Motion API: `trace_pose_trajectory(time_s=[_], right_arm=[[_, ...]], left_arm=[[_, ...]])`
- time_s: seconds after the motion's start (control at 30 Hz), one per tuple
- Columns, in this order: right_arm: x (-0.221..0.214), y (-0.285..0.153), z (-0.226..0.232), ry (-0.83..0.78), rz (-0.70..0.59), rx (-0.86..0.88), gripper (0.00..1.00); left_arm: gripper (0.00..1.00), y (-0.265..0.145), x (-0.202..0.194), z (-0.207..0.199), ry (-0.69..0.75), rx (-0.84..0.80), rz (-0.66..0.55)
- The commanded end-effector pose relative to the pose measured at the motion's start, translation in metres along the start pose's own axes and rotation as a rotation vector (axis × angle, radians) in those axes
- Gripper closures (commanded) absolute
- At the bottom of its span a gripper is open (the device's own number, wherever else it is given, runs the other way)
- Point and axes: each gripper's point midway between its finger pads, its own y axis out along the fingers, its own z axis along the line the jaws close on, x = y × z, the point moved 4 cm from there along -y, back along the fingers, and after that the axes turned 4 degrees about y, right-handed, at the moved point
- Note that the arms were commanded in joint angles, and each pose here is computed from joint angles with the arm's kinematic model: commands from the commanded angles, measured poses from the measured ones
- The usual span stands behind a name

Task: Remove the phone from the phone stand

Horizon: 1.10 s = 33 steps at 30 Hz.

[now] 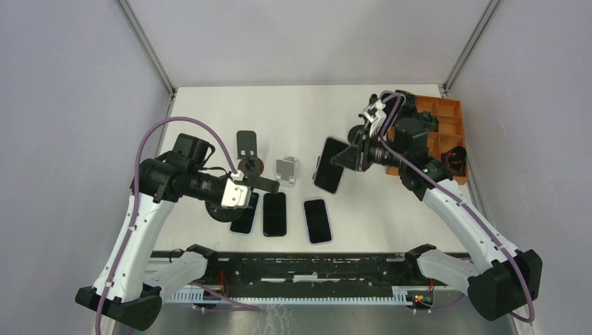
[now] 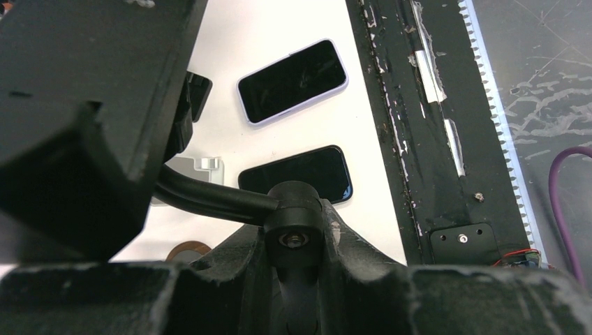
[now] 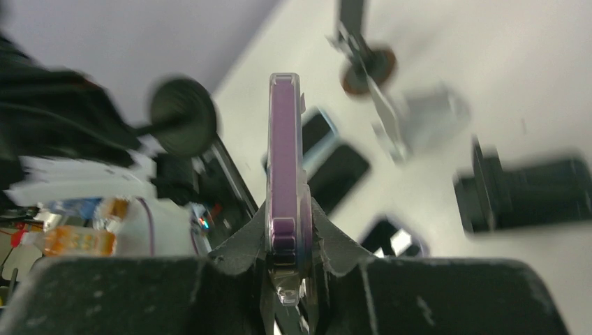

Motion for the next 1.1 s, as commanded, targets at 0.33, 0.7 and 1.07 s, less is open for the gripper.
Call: trace_pose_trajectory(time_s=[0.33, 0.7, 1.07], right_arm=[[-0.144, -0.051, -0.094, 0.12, 0.418, -0.439, 1.0], [-0.203, -0.035, -0.125, 0.319, 0.509, -0.405, 1.0], [-0.19, -0.032, -0.158, 0.227, 0.507, -0.608, 0.58]], left_arm=[[0.98, -0.01, 0.029, 0.007, 0.05, 0.042, -0.091], [0.98, -0.012, 0.034, 0.006, 0.042, 0.051, -0.098], [0.98, -0.01, 0.035, 0.008, 0.048, 0.038, -0.122]])
